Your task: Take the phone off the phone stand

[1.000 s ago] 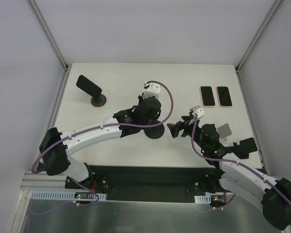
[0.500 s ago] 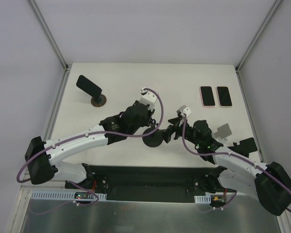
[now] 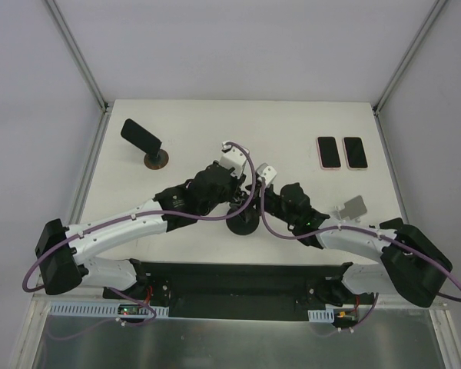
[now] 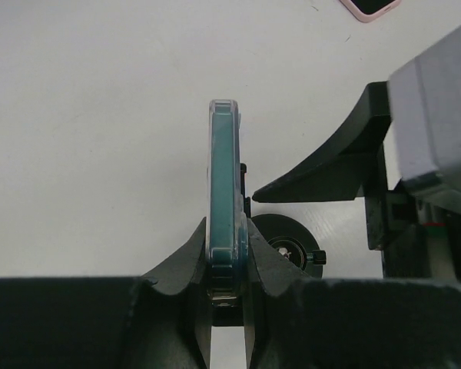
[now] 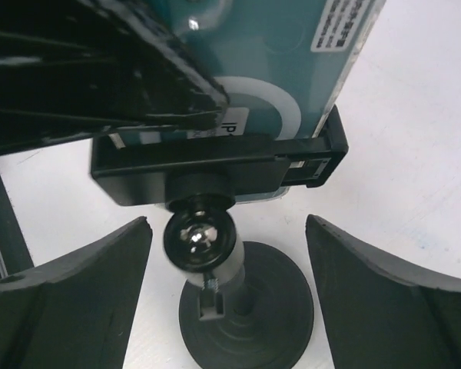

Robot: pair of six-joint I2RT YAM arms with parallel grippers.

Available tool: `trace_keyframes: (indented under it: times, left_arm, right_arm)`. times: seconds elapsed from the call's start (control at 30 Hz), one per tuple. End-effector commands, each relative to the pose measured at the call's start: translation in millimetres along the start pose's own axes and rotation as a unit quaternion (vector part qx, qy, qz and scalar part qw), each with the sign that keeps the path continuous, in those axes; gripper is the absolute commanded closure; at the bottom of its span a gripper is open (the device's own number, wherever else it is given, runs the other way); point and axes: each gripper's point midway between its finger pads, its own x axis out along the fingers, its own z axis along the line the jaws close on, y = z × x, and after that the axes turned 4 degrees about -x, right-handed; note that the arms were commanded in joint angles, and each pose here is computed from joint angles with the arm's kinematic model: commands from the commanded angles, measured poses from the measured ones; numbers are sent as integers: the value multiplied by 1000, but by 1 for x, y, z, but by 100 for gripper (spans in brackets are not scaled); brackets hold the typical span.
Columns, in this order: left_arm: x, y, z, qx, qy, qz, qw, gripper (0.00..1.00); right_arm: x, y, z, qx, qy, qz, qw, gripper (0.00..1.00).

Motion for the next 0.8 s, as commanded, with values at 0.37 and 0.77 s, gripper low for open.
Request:
trace_keyframes:
  times: [0.37,0.77]
  left_arm:
    - [-18,4,-10,-45,42,-11,998,51]
    - [-1,4,17,-63,-38,-72,995,52]
  right_arm:
    - [17,-20,12,-31,-25,-36,999,99]
    - [16,-13,26,-53,-42,-24,997,99]
